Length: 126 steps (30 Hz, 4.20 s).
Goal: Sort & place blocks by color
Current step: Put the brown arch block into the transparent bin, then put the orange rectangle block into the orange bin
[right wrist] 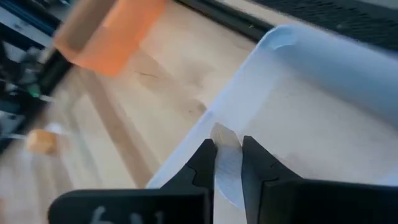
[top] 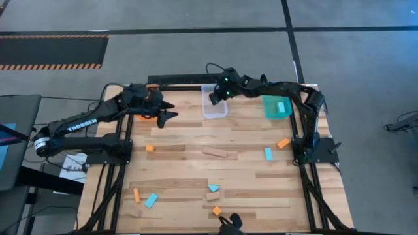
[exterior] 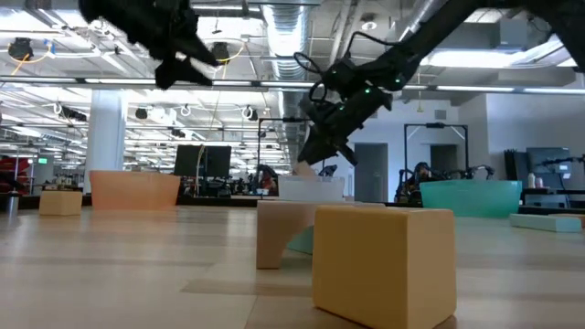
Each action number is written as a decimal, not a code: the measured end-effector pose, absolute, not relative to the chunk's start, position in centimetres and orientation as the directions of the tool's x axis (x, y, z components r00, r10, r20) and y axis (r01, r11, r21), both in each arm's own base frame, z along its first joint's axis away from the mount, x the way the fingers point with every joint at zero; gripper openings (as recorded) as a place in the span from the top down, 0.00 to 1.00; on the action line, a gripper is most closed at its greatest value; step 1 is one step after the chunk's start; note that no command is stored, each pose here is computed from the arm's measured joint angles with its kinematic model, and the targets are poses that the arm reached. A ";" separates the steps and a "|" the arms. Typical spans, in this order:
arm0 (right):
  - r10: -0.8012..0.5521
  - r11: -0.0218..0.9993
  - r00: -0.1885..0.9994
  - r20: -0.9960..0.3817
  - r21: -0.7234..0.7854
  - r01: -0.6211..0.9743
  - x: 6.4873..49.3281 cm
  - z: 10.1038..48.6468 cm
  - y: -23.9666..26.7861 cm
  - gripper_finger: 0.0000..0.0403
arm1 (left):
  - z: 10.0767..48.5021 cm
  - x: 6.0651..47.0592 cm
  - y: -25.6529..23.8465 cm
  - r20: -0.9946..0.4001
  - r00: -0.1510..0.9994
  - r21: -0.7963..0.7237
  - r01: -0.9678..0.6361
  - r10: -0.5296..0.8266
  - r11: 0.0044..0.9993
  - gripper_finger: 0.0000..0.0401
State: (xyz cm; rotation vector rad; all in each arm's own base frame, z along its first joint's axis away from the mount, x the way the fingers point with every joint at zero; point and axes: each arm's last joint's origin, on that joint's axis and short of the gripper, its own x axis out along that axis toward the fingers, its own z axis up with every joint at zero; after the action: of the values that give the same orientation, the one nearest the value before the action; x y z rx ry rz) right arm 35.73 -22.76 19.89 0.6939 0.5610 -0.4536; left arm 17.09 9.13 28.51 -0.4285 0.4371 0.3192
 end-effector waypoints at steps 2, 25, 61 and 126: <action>-0.200 0.695 0.743 -0.639 0.442 0.567 36.0 20.3 -23.0 0.87 | 26.8 16.7 8.9 -0.468 0.861 -0.379 -0.399 0.199 0.835 0.42; -0.197 0.692 0.695 -0.691 0.404 0.598 34.9 21.0 -24.8 0.41 | 22.9 17.4 6.7 -0.524 0.847 -0.400 -0.333 0.085 0.854 0.42; -0.031 0.963 0.612 -0.791 0.140 0.230 30.5 34.7 -12.0 0.28 | 20.4 14.5 -6.9 -0.741 0.276 -0.419 -0.903 -0.612 0.099 0.42; 0.055 0.935 0.547 -0.835 0.236 0.266 30.9 30.6 -10.3 0.28 | 22.0 14.9 -2.8 -0.637 0.747 -0.762 -0.647 0.189 -0.015 0.93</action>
State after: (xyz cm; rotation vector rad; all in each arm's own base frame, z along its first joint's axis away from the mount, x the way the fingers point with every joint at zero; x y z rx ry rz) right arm 30.90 -10.30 30.62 0.3565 0.9897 -0.1284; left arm 14.88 -2.81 22.03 -1.4430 0.4002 0.6913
